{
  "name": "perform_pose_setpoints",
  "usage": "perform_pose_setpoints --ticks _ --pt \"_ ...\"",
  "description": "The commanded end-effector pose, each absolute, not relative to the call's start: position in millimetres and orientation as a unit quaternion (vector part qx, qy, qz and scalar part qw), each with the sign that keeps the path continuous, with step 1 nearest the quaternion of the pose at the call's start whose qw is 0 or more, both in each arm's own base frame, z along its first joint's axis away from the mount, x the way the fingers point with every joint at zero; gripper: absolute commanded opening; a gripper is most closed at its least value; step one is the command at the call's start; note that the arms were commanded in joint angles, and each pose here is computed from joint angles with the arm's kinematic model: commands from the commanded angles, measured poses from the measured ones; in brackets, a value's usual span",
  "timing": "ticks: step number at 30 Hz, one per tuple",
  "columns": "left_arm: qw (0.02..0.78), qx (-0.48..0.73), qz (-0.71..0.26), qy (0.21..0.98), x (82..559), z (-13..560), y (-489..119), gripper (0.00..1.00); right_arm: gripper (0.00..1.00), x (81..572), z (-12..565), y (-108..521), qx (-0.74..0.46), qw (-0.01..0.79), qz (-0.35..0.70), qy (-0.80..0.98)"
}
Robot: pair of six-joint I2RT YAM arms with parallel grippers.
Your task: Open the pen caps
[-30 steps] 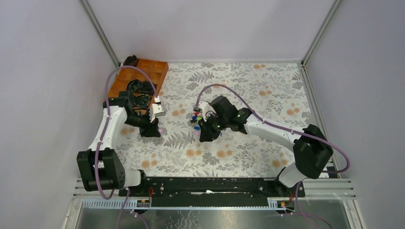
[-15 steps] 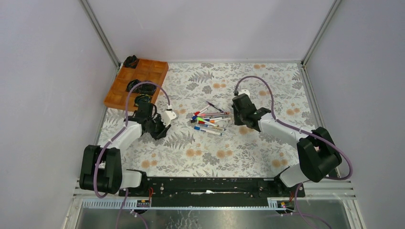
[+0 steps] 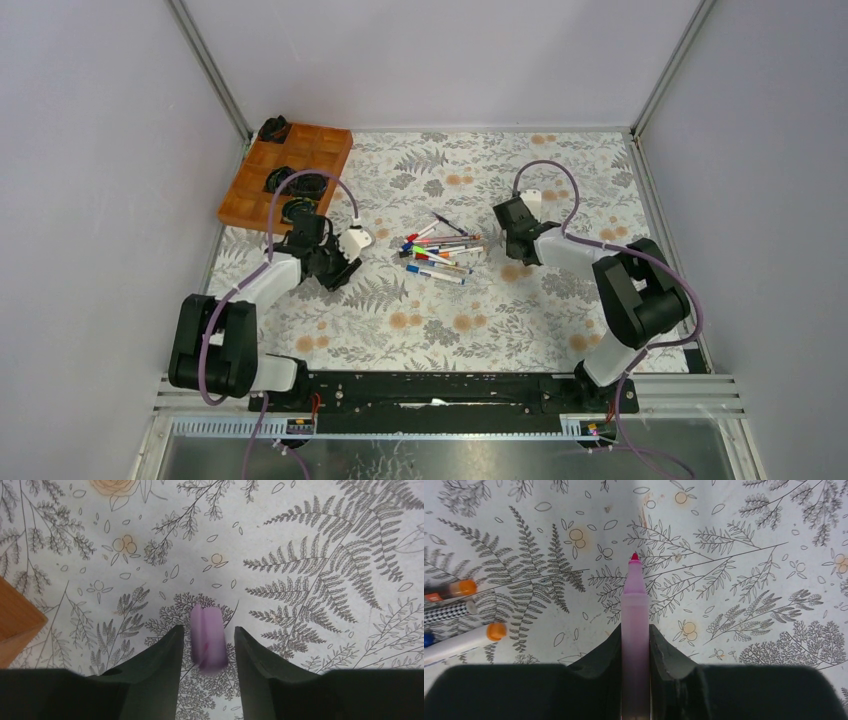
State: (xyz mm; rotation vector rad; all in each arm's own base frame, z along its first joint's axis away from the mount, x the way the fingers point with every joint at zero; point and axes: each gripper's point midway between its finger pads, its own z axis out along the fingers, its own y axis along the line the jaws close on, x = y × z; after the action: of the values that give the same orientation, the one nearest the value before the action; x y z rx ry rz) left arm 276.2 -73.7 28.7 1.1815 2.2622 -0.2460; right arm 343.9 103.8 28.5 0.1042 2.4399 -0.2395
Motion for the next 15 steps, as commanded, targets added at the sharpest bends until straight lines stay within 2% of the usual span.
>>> perform_pose_setpoints --ticks 1,5,8,15 --pt "0.287 0.448 -0.12 0.838 274 36 -85 0.62 0.0 350 24 98 0.062 0.343 -0.107 0.931" --pt "0.285 0.457 -0.163 0.827 266 58 -98 0.96 0.0 347 15 98 0.065 0.332 -0.102 0.936" --pt "0.288 0.457 -0.172 0.824 269 77 -102 0.98 0.02 345 10 100 0.067 0.323 -0.091 0.94" --pt "0.309 0.436 -0.173 0.827 285 130 -103 0.99 0.16 341 6 102 0.063 0.305 -0.076 0.947"
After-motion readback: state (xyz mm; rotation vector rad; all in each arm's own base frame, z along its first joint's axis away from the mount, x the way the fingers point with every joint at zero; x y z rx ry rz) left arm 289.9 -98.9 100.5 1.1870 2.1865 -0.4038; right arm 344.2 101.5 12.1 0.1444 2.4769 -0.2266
